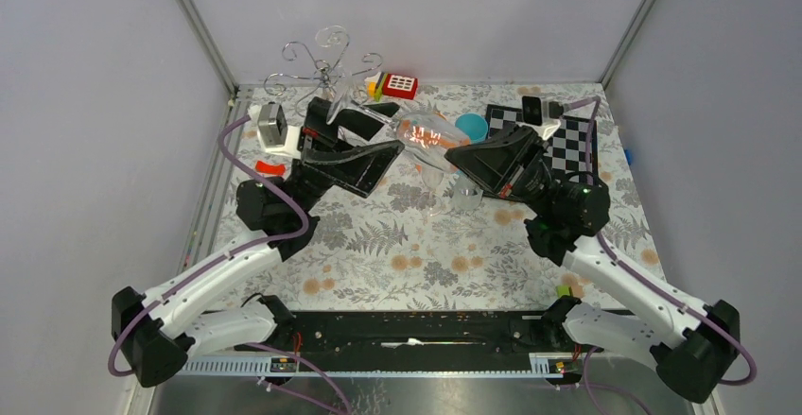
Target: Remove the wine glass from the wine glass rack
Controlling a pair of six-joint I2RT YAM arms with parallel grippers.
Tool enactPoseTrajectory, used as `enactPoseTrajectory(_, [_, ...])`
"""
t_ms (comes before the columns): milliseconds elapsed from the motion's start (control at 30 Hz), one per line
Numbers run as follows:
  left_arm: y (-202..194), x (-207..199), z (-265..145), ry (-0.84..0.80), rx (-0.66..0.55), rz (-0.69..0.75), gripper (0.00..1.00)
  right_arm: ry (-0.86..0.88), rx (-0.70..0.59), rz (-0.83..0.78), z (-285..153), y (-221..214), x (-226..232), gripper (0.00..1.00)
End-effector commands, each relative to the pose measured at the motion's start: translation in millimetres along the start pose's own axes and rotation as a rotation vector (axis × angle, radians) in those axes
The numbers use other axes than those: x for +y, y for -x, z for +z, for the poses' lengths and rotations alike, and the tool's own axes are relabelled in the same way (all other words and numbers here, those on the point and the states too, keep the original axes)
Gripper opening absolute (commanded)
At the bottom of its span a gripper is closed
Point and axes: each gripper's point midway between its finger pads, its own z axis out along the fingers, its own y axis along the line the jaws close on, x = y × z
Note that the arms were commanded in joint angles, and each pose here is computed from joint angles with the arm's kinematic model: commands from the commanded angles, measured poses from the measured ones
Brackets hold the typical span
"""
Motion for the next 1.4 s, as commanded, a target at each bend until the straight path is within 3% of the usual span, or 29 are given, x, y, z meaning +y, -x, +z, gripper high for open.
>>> enactPoseTrajectory(0, [6,-13,-14,0.016,0.043,0.010,0.96,0.007,-0.045,-0.175,2,11,37,0.00])
enactPoseTrajectory(233, [-14,-9,-53,0.147,0.226,0.016,0.99,-0.457,-0.037,-0.423,-30,30,-1,0.00])
enactPoseTrajectory(367, [-17,10,-80,0.311,0.319,0.081,0.99,-0.755,0.110,-0.548,-71,29,-24,0.00])
enactPoseTrajectory(567, [-16,35,-124,0.528,0.424,0.187,0.99,-0.988,0.378,-0.660,-129,15,-31,0.00])
enactPoseTrajectory(767, [-2,56,-152,0.702,0.476,0.293,0.99,-1.118,0.644,-0.674,-177,-5,-46,0.00])
enactPoseTrajectory(1167, [3,72,-180,0.829,0.497,0.367,0.99,-1.534,0.843,-0.612,-255,-7,-138,0.00])
enactPoseTrajectory(1367, [8,73,-179,0.840,0.493,0.384,0.99,-1.579,0.917,-0.504,-270,-26,-176,0.00])
